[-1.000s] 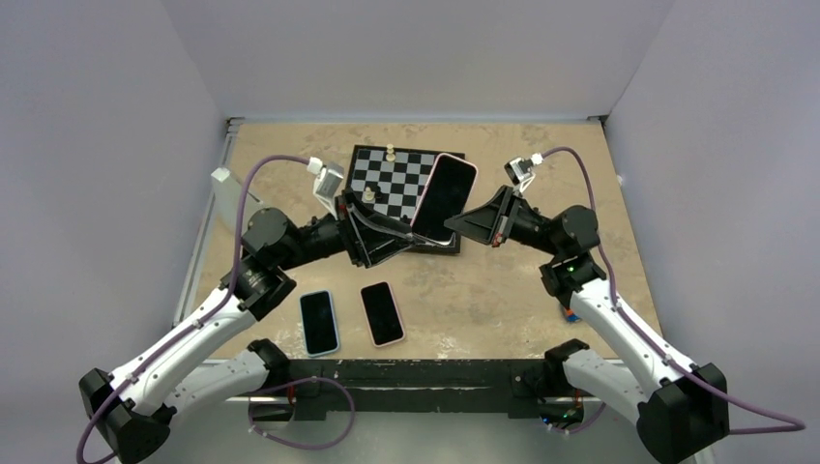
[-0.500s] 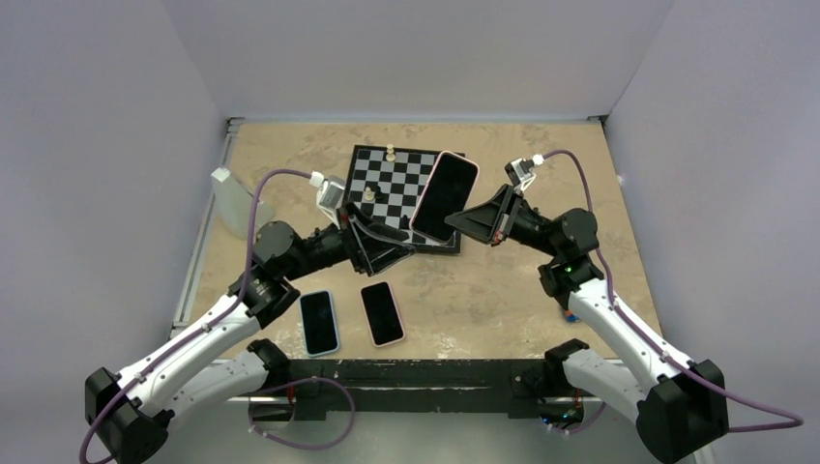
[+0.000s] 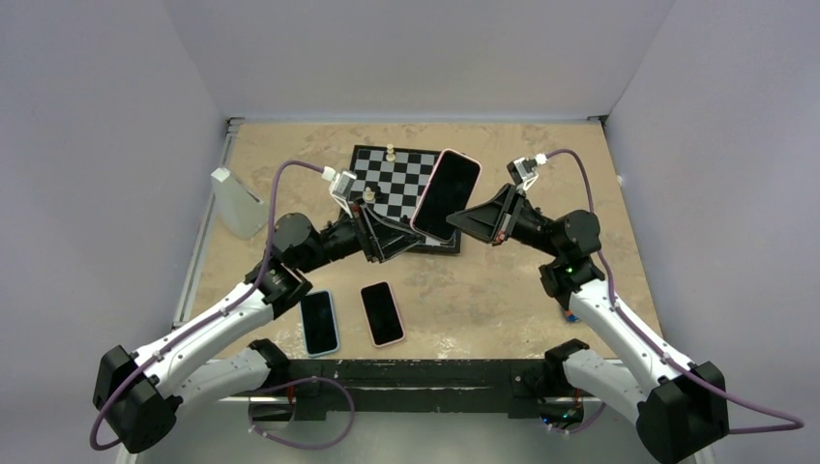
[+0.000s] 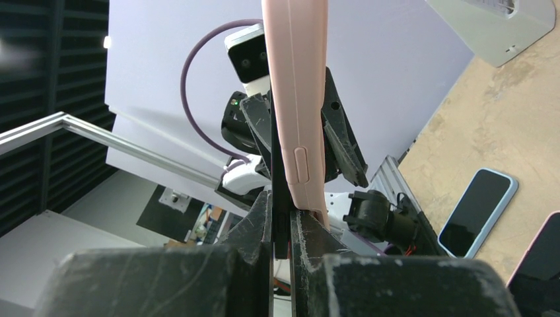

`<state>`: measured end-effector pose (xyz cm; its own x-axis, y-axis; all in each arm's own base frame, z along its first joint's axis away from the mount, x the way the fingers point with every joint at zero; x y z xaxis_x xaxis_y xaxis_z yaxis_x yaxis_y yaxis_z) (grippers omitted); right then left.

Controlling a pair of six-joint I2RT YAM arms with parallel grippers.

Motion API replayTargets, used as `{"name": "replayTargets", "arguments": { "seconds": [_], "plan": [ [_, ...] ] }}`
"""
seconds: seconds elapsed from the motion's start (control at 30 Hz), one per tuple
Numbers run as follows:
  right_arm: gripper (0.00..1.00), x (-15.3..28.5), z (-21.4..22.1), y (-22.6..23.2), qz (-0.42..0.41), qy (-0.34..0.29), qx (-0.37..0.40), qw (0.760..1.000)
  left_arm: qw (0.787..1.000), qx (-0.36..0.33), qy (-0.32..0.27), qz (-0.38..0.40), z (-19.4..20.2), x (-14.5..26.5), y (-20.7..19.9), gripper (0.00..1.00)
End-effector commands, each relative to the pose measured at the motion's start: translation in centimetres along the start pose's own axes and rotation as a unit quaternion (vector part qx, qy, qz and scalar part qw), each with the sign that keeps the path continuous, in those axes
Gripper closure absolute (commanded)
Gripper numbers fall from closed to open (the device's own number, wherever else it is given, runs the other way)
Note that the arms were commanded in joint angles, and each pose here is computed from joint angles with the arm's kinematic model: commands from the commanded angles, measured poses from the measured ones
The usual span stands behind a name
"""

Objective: Take the phone out of the phone case
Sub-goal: Remove the phone case from the phone.

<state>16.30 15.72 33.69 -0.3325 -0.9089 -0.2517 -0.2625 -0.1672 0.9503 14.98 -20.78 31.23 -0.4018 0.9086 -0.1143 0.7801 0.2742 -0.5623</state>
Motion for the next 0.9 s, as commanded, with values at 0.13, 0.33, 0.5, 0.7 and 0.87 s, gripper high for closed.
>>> {"name": "replayTargets", "arguments": {
  "seconds": [0.13,0.33,0.5,0.7,0.87],
  "plan": [
    [1.00,0.2,0.2,1.9,-0.048,-0.012,0.038,0.998,0.998,-0.007,-0.046,0.053,-2.1,-0.5,-1.7,0.47],
    [1.00,0.1,0.2,2.0,-0.051,-0.011,0.039,0.998,0.998,-0.009,-0.051,0.044,-2.2,-0.5,-1.7,0.39],
    [1.00,0.1,0.3,2.4,-0.054,-0.010,0.041,0.998,0.998,-0.013,-0.049,0.042,-2.5,-1.0,-1.6,0.53],
    [1.00,0.2,0.3,2.6,-0.058,-0.011,0.039,0.998,0.998,-0.018,-0.046,0.034,-2.4,-1.3,-1.2,0.62],
    [1.00,0.3,0.4,2.5,-0.062,-0.011,0.035,0.997,0.999,-0.009,-0.043,0.017,-2.8,-2.3,-0.8,0.67]
  ]
}}
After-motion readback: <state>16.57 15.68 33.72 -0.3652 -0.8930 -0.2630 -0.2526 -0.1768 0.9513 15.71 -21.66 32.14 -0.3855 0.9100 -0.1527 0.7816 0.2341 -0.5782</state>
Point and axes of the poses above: each gripper's point midway between its finger pads, its own x axis back along the fingers, its own y axis along the line the jaws close on, z = x × y, the point moved 10 cm from there along x, back along the fingers, and after that the axes turned 10 degrees about -x, right-handed, at the moved point
